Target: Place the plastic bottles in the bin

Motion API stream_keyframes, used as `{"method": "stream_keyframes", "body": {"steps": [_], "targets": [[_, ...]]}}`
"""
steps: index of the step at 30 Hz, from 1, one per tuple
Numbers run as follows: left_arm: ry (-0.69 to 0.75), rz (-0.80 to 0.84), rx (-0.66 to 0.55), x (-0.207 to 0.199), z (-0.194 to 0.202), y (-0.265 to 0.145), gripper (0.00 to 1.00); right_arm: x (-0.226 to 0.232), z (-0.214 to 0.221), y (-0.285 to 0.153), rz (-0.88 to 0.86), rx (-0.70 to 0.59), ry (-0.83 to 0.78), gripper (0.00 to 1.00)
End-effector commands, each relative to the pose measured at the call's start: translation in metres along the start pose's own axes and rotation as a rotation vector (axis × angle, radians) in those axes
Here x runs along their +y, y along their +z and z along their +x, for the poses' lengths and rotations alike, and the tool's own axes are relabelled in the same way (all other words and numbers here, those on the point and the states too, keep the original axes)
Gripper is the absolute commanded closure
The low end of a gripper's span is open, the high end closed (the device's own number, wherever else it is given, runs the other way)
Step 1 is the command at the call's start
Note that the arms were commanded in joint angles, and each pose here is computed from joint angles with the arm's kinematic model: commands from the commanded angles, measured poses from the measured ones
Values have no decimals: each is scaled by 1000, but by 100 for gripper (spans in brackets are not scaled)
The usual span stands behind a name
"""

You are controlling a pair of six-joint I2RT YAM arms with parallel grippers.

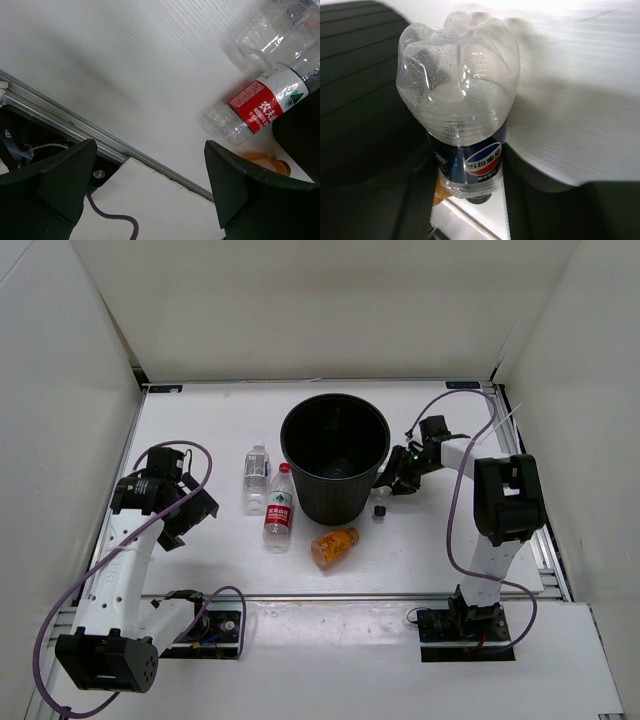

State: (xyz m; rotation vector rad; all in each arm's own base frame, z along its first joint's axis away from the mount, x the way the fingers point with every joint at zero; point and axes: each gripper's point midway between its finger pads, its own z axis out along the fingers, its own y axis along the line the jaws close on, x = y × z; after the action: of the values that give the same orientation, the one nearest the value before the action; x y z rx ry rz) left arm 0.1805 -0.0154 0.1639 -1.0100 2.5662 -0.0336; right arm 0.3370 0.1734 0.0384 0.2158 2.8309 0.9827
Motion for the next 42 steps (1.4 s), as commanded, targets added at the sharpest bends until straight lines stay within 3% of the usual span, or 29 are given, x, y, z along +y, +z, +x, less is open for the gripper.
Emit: {"method": "stream_keyframes", "body": {"steps": [1, 7, 10, 15, 18, 23, 25, 27, 29, 35, 42], "targets": [[-36, -13, -15, 4, 1, -1, 0, -28, -7, -19, 108, -72, 52, 57], [-72, 28, -40, -1, 0, 4, 0, -24, -2, -121, 143, -284, 210, 75], [-93, 84, -93, -10, -10, -3, 0, 21, -5, -171, 98, -387, 197, 79], [-130, 191, -216, -26, -30, -3, 0, 119, -16, -242, -65, -602, 28, 79], [-125, 217, -242, -32, -36, 2, 0, 181, -13, -266, -215, -636, -100, 78], [7, 314, -227, -65, -46, 4, 5, 257, 4, -244, -270, -581, -318, 68], [49, 281, -186, -72, -48, 16, 5, 281, 14, -224, -280, -519, -384, 58], [66, 267, -195, -80, -58, 15, 5, 292, 25, -207, -279, -450, -416, 39], [100, 249, -214, -91, -60, 20, 5, 285, 31, -190, -200, -389, -391, 0], [190, 201, -222, -132, -62, 49, 3, 283, 46, -229, -199, -511, -390, 0], [286, 175, -307, -180, -91, 72, 2, 276, 81, -260, -253, -500, -451, 0]]}}
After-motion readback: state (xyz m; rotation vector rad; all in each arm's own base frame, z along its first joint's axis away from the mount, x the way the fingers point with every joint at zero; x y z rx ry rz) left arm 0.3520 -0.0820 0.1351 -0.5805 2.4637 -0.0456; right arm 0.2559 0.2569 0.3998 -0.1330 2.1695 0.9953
